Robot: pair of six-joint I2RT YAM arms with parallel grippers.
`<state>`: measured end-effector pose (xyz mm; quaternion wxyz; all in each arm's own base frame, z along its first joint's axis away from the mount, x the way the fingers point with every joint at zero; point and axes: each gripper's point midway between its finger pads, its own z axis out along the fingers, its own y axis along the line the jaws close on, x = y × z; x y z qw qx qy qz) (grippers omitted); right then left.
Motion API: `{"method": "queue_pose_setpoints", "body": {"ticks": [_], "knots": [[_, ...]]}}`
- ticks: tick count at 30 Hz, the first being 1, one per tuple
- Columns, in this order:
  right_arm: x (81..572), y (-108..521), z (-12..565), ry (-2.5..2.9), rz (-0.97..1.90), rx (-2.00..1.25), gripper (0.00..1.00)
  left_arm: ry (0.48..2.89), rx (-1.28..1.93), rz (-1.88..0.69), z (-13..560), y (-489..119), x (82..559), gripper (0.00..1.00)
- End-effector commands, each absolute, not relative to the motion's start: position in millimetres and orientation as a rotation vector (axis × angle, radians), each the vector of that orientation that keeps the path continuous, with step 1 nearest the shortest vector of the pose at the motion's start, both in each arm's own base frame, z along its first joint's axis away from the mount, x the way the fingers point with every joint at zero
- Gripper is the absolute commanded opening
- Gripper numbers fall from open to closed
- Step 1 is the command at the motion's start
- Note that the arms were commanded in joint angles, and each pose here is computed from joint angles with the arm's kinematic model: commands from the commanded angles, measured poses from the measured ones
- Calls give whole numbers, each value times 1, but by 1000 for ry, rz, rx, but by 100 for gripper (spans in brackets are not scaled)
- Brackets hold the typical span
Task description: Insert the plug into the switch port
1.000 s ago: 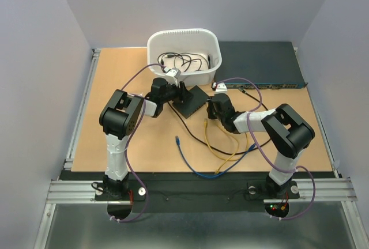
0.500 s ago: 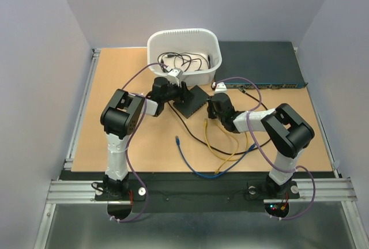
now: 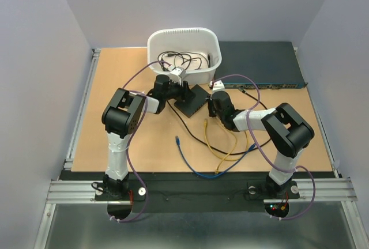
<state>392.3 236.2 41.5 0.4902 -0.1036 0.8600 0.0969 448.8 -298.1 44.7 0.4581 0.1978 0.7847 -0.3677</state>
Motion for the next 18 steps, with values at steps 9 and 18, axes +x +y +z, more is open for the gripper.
{"method": "queue_pose_setpoints", "body": {"ticks": [9, 18], "knots": [[375, 282, 68, 1912, 508, -529, 0, 1919, 711, -1076, 42, -322, 409, 58], [345, 279, 73, 1905, 597, -582, 0, 1948, 712, -1106, 40, -311, 376, 57]]}}
